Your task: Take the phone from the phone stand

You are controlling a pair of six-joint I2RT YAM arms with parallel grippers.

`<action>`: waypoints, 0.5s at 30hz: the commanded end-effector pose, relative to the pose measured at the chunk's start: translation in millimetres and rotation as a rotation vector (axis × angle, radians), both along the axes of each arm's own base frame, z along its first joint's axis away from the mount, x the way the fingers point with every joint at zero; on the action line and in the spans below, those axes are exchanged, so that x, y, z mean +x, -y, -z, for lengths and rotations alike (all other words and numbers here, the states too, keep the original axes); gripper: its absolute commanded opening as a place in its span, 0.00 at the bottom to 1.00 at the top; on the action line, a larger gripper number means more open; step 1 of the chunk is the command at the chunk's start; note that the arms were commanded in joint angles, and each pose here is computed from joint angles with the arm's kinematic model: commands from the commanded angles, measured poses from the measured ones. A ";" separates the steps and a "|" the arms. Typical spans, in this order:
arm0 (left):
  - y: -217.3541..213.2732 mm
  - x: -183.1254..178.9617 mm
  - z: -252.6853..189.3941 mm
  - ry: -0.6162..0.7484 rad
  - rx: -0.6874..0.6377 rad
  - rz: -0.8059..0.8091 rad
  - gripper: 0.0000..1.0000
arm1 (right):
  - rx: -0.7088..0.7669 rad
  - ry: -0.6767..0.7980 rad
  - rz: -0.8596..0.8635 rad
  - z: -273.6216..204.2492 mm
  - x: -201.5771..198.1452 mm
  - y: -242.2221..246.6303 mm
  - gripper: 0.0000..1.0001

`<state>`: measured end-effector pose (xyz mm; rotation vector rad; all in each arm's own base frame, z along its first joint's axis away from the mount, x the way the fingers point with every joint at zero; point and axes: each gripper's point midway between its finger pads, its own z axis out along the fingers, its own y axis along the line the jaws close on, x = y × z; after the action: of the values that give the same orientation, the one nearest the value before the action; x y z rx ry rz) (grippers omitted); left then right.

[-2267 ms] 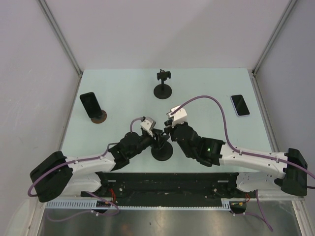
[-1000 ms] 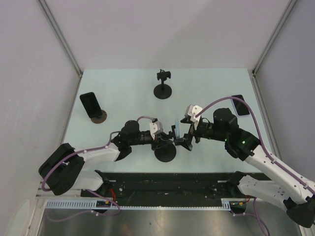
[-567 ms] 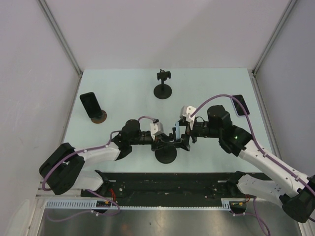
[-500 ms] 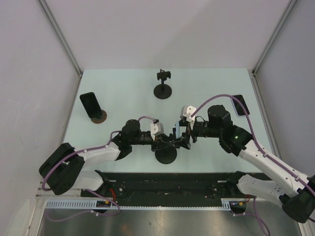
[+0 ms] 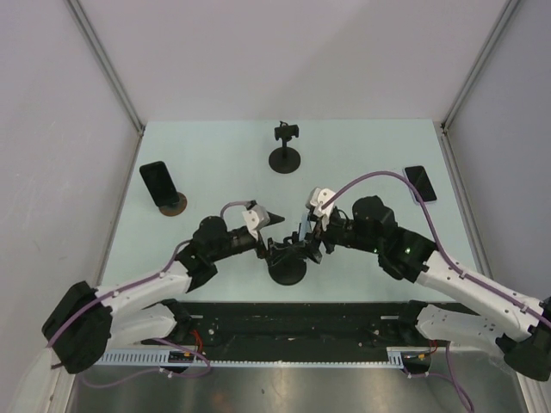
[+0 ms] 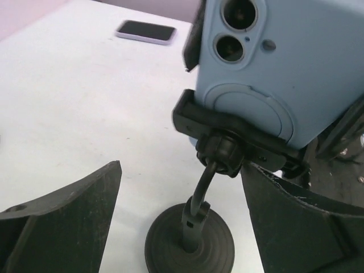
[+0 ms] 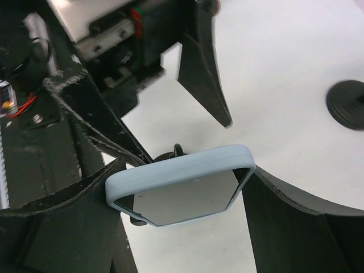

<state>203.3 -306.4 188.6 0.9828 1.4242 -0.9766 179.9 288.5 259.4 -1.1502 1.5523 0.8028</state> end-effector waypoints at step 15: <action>-32.2 -10.6 -34.9 0.050 -0.162 -0.372 0.86 | 0.280 -0.058 0.871 -21.1 60.4 16.0 0.00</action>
<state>183.3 -271.5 218.5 0.6460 1.3855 -0.8364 231.4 282.2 262.1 -0.3665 1.7463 0.4486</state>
